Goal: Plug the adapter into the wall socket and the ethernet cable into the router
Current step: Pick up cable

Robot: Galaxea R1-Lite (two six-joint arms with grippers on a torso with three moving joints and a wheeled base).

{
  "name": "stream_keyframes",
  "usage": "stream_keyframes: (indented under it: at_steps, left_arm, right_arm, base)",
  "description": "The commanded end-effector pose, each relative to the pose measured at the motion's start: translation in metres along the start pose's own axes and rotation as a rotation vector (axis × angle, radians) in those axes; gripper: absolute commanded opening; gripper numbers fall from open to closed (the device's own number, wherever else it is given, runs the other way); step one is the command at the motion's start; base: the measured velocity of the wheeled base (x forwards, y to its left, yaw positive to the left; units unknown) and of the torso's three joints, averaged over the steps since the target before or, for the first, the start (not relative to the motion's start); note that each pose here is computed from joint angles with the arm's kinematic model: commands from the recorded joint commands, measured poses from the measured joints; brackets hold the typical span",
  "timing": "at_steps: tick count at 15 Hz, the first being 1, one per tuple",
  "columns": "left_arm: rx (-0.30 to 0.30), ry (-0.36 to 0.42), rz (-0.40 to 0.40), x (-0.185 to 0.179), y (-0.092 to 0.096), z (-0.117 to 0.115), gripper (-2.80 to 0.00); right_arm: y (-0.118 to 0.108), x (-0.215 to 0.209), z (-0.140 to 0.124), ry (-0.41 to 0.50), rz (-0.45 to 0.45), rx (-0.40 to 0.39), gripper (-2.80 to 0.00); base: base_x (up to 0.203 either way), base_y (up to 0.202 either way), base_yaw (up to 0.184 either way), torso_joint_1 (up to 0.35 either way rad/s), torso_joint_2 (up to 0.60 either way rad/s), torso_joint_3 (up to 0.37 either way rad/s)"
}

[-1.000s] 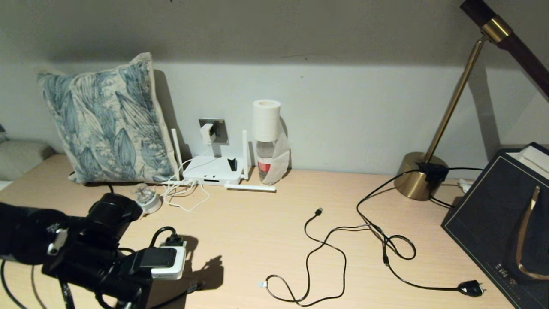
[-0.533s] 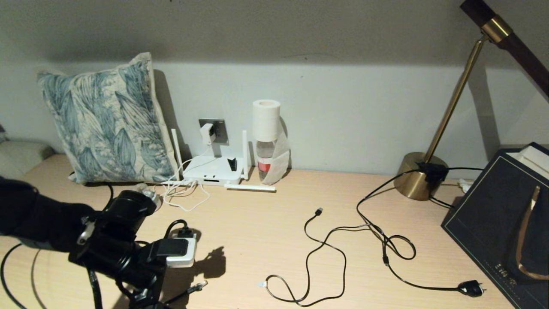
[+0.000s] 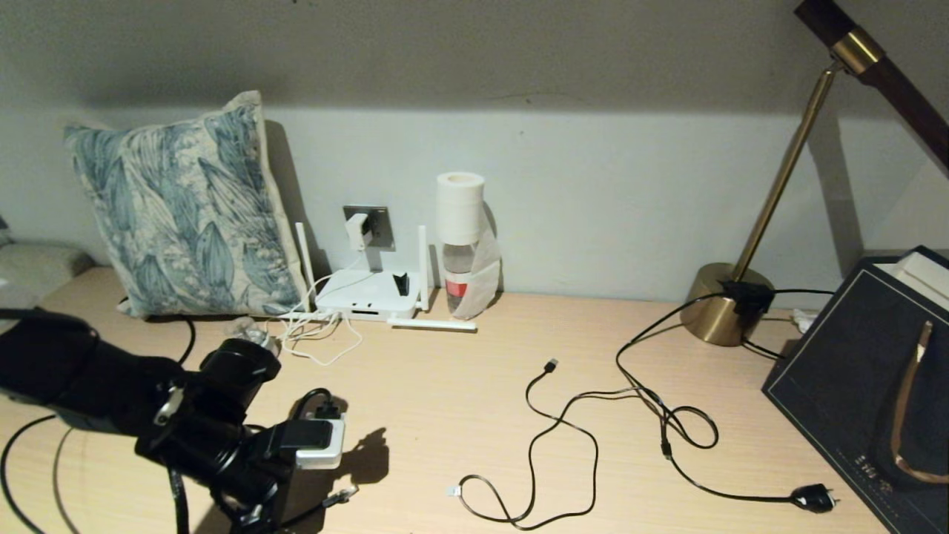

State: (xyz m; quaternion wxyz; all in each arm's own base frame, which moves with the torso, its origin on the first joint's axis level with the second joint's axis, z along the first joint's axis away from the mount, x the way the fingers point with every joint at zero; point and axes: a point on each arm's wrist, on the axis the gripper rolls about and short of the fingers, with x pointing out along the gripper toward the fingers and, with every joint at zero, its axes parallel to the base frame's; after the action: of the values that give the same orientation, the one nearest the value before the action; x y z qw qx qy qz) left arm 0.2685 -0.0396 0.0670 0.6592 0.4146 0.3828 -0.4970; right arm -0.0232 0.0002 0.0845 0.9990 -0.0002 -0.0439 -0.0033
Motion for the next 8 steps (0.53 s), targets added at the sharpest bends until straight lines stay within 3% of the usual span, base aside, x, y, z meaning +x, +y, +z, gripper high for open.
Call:
stream_keyframes:
  at_steps: [1,4,8]
  left_arm:
    - [0.002,0.005,-0.017,0.005,0.0,-0.001,0.0]
    - [0.014,0.005,0.033,0.015,0.006,-0.004,0.0]
    - [0.006,0.011,0.034,0.019,0.006,-0.005,0.0]
  right_arm:
    - [0.0,0.002,-0.01,0.036,0.0,0.0,-2.8]
    - [0.0,0.002,-0.01,0.036,0.0,0.0,-2.8]
    - [0.0,0.002,-0.01,0.036,0.0,0.0,-2.8]
  base:
    - [0.0,0.0,0.0,0.0,0.0,0.0]
    - [0.0,0.0,0.0,0.0,0.0,0.0]
    - [0.0,0.0,0.0,0.0,0.0,0.0]
